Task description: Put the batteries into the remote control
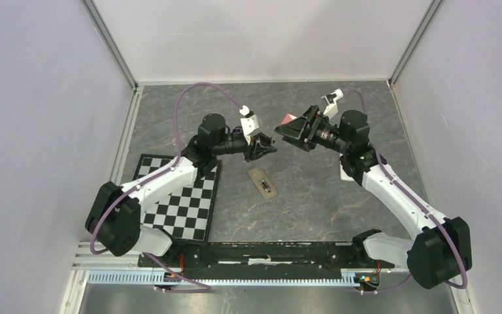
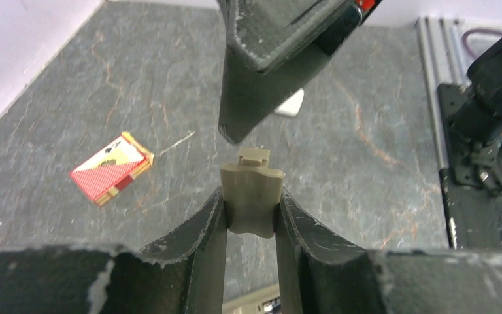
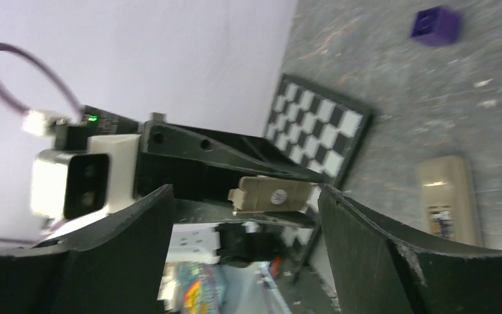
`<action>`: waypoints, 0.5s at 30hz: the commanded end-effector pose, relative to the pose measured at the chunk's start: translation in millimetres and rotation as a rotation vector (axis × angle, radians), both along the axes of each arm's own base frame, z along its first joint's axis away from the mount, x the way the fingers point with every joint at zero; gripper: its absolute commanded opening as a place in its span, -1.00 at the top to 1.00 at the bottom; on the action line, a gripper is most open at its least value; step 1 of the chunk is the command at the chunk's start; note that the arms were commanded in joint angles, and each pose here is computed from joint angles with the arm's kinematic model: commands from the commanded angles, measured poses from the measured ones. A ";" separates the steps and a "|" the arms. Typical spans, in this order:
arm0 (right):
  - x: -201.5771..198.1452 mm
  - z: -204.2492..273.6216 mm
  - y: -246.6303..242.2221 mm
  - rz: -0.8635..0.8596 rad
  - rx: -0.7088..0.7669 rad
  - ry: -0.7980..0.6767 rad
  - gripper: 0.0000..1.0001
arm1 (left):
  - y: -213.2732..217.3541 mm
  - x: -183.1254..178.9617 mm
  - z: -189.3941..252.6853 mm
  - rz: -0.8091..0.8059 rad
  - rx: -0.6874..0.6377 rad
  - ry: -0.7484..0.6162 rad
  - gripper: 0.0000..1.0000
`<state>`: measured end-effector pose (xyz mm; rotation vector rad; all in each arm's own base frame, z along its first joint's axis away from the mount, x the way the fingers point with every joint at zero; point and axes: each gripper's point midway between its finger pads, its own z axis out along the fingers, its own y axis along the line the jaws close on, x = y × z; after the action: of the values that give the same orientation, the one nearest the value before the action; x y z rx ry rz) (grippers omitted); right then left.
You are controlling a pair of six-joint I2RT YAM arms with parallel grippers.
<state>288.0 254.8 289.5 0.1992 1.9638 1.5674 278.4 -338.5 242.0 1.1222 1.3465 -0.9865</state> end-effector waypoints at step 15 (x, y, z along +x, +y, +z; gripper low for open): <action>20.6 -18.1 10.9 -0.052 -0.507 -0.266 -0.27 | 29.2 14.5 -22.2 -0.039 0.411 -0.215 0.63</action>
<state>301.2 265.5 266.9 -0.1228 2.0550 1.0325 289.5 -310.7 222.5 1.4391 1.4122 -0.6652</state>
